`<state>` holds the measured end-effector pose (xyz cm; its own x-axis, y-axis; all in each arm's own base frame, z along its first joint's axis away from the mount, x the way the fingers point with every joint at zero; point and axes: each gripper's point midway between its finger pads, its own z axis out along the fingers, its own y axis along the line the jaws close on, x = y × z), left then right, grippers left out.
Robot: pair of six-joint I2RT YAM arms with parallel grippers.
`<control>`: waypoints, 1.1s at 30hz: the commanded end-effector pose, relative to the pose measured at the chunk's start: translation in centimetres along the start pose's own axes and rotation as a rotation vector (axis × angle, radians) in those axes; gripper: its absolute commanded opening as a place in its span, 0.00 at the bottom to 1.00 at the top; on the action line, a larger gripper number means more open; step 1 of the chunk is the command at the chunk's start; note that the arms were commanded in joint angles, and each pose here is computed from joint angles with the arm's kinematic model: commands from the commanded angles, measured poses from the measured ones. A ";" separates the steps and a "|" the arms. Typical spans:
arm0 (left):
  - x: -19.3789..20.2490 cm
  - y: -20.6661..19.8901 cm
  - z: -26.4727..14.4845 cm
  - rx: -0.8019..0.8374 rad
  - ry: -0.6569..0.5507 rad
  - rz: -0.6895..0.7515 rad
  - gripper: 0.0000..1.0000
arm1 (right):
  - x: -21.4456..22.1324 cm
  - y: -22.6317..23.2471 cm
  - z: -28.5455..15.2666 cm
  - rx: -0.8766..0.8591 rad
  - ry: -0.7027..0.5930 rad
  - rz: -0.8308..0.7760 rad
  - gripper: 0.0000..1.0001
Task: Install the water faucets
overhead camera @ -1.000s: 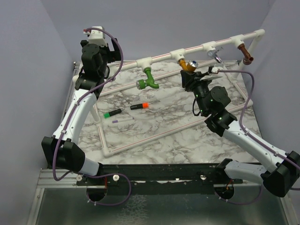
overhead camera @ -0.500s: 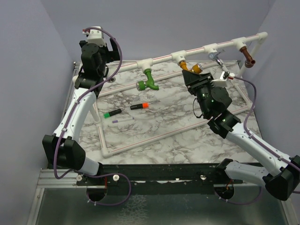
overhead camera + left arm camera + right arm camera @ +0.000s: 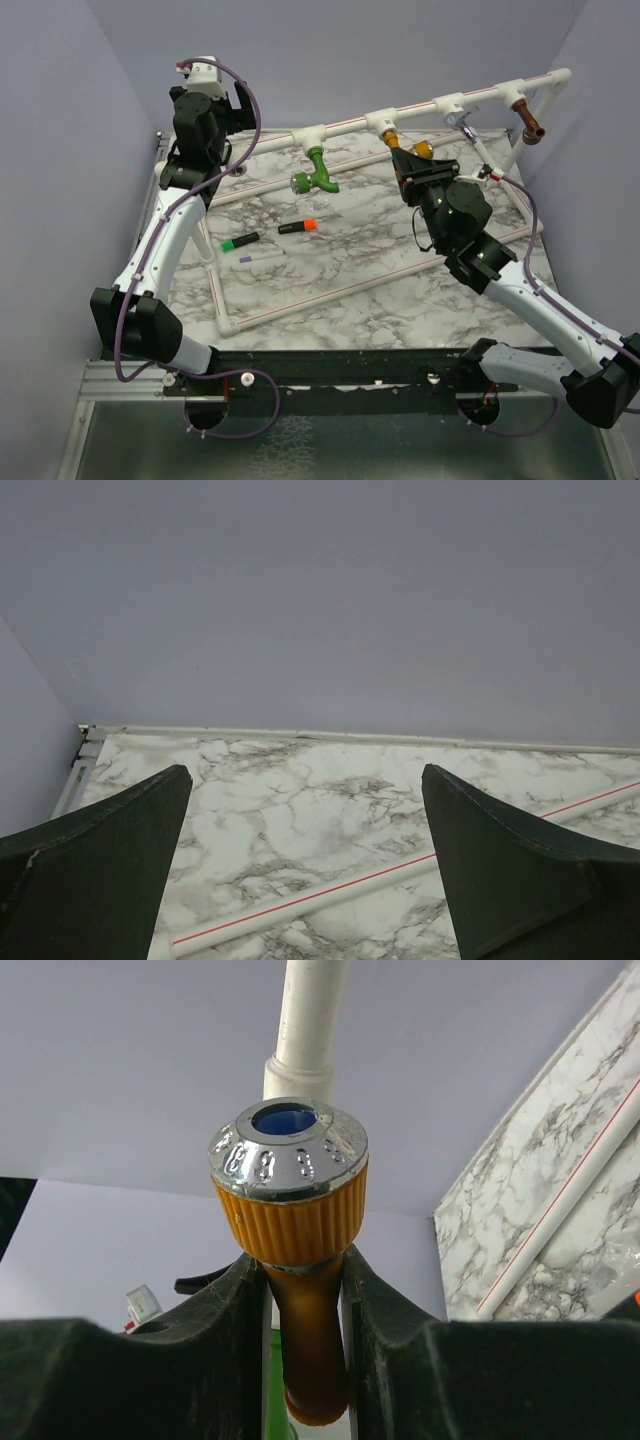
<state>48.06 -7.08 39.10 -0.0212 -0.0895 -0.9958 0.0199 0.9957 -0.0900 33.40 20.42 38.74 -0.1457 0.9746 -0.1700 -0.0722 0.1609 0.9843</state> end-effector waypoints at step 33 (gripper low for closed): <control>11.4 0.8 -0.5 -0.013 0.339 0.066 0.99 | -2.1 2.2 -6.6 -0.187 0.104 -0.680 0.76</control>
<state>48.06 -7.08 38.97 -0.0260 -0.0882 -0.9958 0.0195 0.9959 -0.0887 28.27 18.03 39.91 -0.1588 0.8049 -0.5718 -0.2328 0.5323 0.8139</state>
